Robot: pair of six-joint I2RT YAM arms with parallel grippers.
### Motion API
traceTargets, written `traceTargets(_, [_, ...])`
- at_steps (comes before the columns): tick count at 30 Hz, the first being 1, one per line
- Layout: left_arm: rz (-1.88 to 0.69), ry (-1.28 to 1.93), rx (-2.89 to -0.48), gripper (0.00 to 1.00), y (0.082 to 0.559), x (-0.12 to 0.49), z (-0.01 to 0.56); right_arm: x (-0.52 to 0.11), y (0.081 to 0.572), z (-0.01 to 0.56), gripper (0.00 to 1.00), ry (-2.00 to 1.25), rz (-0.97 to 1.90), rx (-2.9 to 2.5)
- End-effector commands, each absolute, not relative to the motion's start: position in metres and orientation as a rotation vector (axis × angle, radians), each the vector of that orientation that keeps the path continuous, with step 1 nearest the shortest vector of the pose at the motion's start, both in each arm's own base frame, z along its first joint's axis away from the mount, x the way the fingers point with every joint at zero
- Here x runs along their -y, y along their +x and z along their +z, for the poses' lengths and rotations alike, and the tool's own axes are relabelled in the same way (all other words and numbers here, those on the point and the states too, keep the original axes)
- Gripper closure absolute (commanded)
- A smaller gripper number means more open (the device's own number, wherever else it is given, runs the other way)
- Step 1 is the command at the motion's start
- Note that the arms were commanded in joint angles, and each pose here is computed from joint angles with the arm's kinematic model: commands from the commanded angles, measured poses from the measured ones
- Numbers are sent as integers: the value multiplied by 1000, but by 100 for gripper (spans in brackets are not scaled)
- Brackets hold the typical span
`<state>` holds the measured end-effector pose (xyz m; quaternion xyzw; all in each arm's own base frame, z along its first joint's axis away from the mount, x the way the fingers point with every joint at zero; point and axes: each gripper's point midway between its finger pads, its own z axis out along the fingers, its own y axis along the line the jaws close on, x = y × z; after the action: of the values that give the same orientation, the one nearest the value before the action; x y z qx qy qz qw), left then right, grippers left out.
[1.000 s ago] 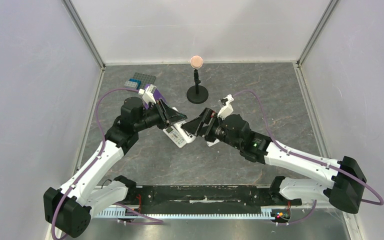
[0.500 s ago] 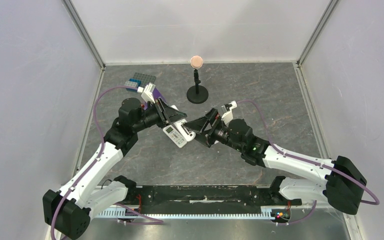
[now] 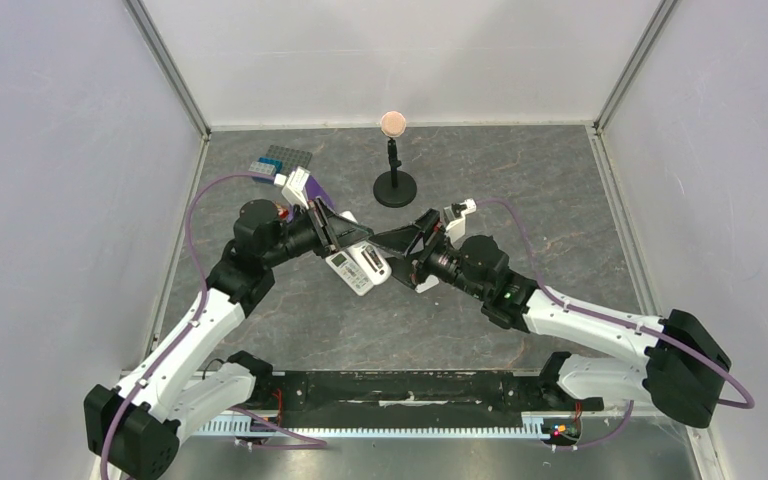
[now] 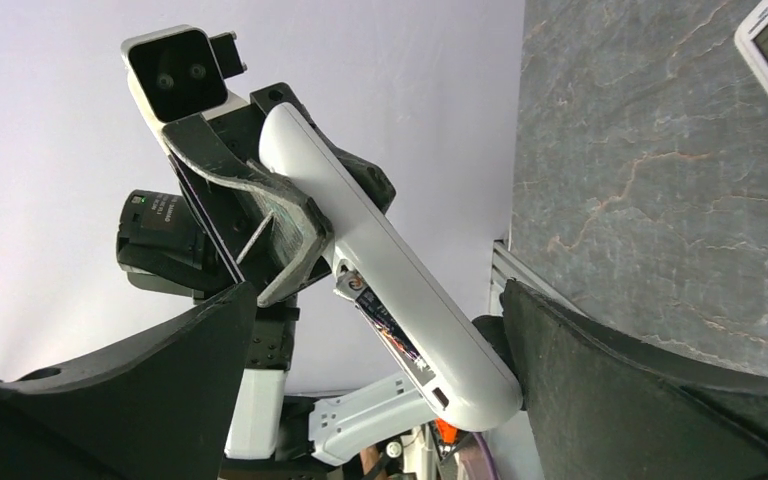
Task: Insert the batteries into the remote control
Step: Load the battery into the remote control.
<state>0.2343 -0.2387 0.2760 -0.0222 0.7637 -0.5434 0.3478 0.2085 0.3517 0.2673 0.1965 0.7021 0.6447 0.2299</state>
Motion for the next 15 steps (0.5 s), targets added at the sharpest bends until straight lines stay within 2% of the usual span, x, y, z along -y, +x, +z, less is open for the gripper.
traceTargets(1, [-1417,53,-1880,98,230,240,294,-354,209,283,8,543,1859,-1871])
traceTargets(7, [-1420,49,-1870,98,231,240,297,-357,207,280,28,530,1875,-1885])
traceTargets(15, [-1426,64,-1870,98,229,240,297,-360,207,277,37,515,1875,-1901])
